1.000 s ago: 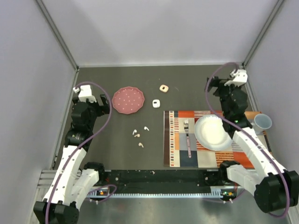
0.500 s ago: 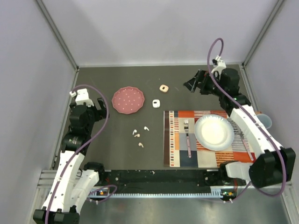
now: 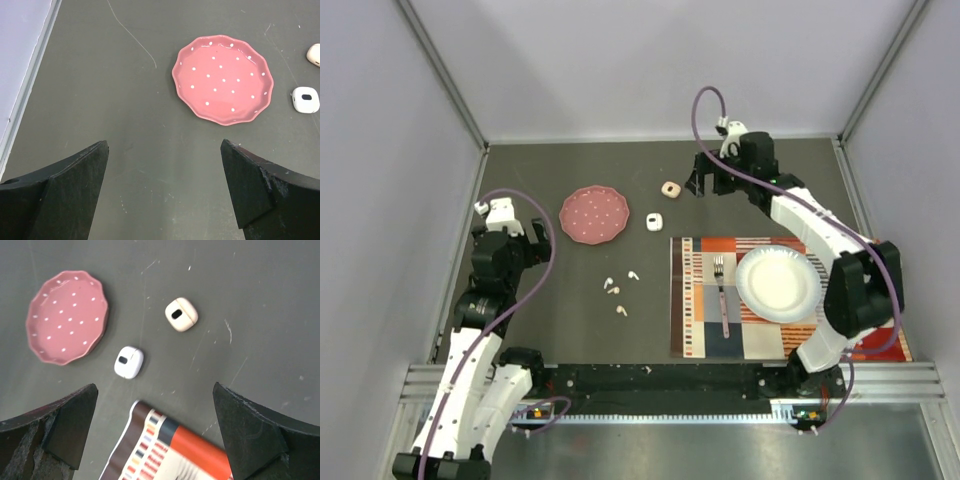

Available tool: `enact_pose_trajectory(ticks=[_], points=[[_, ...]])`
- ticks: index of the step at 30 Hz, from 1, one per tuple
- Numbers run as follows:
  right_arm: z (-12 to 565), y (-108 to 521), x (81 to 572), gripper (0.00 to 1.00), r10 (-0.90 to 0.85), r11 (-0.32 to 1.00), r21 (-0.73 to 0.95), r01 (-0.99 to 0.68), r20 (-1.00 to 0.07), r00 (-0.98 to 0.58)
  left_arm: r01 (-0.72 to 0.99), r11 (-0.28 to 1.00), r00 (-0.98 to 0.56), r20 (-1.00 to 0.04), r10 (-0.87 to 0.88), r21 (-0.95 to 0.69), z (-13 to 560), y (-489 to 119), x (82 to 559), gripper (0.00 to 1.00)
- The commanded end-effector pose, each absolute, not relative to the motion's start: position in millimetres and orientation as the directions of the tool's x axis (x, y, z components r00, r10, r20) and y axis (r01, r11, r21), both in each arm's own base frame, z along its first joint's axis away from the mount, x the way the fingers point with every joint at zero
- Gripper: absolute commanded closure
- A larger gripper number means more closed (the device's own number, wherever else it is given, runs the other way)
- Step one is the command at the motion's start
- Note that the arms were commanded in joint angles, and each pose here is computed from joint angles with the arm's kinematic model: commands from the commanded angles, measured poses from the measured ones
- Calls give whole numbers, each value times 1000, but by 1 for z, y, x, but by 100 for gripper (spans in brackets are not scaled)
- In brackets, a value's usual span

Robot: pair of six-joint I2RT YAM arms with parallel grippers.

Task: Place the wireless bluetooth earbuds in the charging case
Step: Move the charging case to the center of the board.

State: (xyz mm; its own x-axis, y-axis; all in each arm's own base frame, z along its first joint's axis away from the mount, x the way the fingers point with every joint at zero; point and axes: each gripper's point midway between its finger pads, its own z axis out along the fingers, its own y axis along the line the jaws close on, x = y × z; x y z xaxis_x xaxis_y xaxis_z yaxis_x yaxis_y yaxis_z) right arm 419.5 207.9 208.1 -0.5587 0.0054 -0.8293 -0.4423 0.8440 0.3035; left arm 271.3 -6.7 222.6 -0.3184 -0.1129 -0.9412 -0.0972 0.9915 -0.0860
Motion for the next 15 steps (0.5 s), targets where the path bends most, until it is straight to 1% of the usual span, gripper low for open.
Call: enact_pose_trajectory(ticks=[1,7,11,12,13,15], points=[[195,232,457,1,-151,835,139,-532,-872,-465,-88,994,-302,-949,-90,-67,226,-5,273,1],[156,253,508,4,-198,834,117,-540,-850,-489,-61,996,-313,-946,-85,-69,223,-10,274,1],[139,255,527,4,-327,807,-7,-591,-838,-437,-64,996,-305,-949,-78,-61,222,-9,272,1],[135,254,530,6,-349,799,-27,-600,-834,-427,-63,996,-302,-950,-79,-63,223,-9,272,1],[136,253,534,6,-394,779,-77,-622,-832,-391,-60,996,-301,-951,-75,-60,222,-9,272,1],[125,251,534,6,-450,750,-123,-649,-814,-366,-60,997,-296,-953,-72,-57,223,-9,272,1]])
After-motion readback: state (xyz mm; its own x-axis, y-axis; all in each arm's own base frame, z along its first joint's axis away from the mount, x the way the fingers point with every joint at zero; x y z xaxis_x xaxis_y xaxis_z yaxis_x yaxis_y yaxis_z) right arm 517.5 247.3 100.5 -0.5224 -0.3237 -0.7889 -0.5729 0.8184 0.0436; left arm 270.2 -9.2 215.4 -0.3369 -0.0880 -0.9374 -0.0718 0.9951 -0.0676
